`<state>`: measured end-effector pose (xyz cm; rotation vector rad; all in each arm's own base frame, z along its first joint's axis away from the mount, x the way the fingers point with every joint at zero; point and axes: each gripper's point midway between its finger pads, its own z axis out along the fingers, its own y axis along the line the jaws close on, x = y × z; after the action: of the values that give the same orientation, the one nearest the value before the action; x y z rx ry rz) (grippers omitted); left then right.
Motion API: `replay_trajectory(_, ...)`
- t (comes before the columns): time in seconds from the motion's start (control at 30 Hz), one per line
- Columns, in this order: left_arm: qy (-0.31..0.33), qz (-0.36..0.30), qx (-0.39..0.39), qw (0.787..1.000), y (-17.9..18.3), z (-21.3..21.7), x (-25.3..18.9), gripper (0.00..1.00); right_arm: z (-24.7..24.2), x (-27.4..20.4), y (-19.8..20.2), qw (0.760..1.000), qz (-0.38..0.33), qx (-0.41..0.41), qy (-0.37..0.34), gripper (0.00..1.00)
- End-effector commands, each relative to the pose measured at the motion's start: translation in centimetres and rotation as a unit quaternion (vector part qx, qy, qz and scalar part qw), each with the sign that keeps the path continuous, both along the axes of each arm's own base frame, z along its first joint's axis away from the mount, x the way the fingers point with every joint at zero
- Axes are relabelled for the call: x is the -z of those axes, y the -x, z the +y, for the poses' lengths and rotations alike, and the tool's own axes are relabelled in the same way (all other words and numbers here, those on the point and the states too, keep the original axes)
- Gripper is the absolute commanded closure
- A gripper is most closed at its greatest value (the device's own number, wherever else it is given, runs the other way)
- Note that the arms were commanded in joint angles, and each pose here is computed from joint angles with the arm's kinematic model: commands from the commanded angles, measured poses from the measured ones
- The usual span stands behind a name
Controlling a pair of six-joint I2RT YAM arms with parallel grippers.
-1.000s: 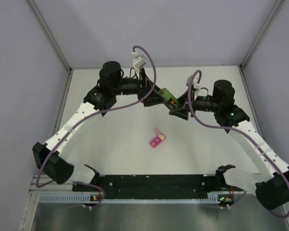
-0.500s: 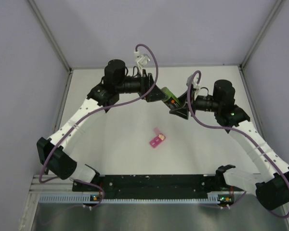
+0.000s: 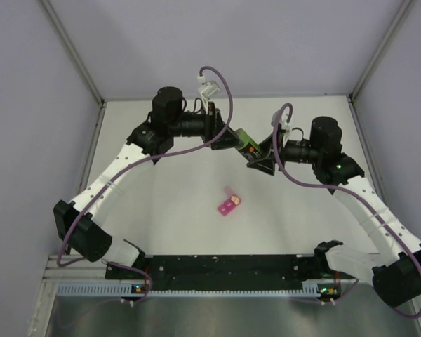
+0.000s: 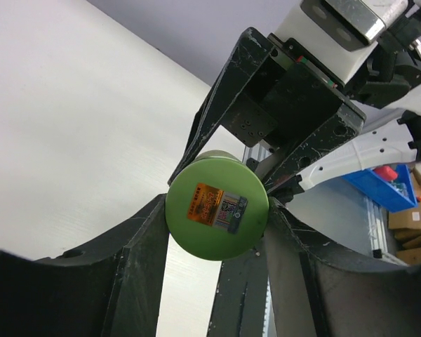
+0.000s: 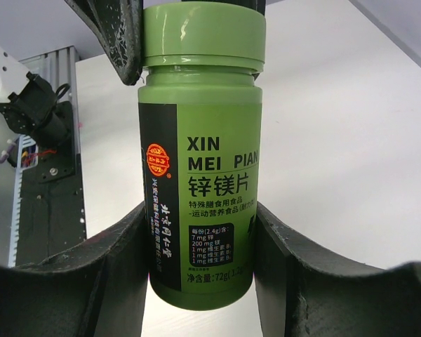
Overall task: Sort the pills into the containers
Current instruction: Screw the lid of the pill bottle onto the pill bottle.
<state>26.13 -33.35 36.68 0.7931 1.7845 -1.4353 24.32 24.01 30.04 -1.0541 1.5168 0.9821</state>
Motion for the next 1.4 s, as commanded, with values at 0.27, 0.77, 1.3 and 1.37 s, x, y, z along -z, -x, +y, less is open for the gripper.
replay_trajectory(0.27, -0.009, -0.121, 0.118, 0.986, 3.1, 0.5, 0.7, 1.00, 1.3, -3.5, 2.5, 0.994, -0.009, -0.094, -0.050, 1.00)
replay_trajectory(0.77, 0.008, -0.217, 0.221, 0.951, 6.5, 1.6, 1.8, 1.00, 1.9, -4.2, 5.2, 0.975, 0.054, -0.196, -0.089, 1.00)
replay_trajectory(1.3, 0.003, -0.209, 0.241, 0.948, 7.9, 1.4, 2.6, 0.54, 2.6, -3.9, 6.3, 0.966, 0.074, -0.231, -0.090, 1.00)
replay_trajectory(1.37, 0.001, -0.209, 0.242, 0.948, 7.9, 1.3, 2.8, 0.44, 2.7, -3.9, 6.3, 0.966, 0.074, -0.230, -0.088, 1.00)
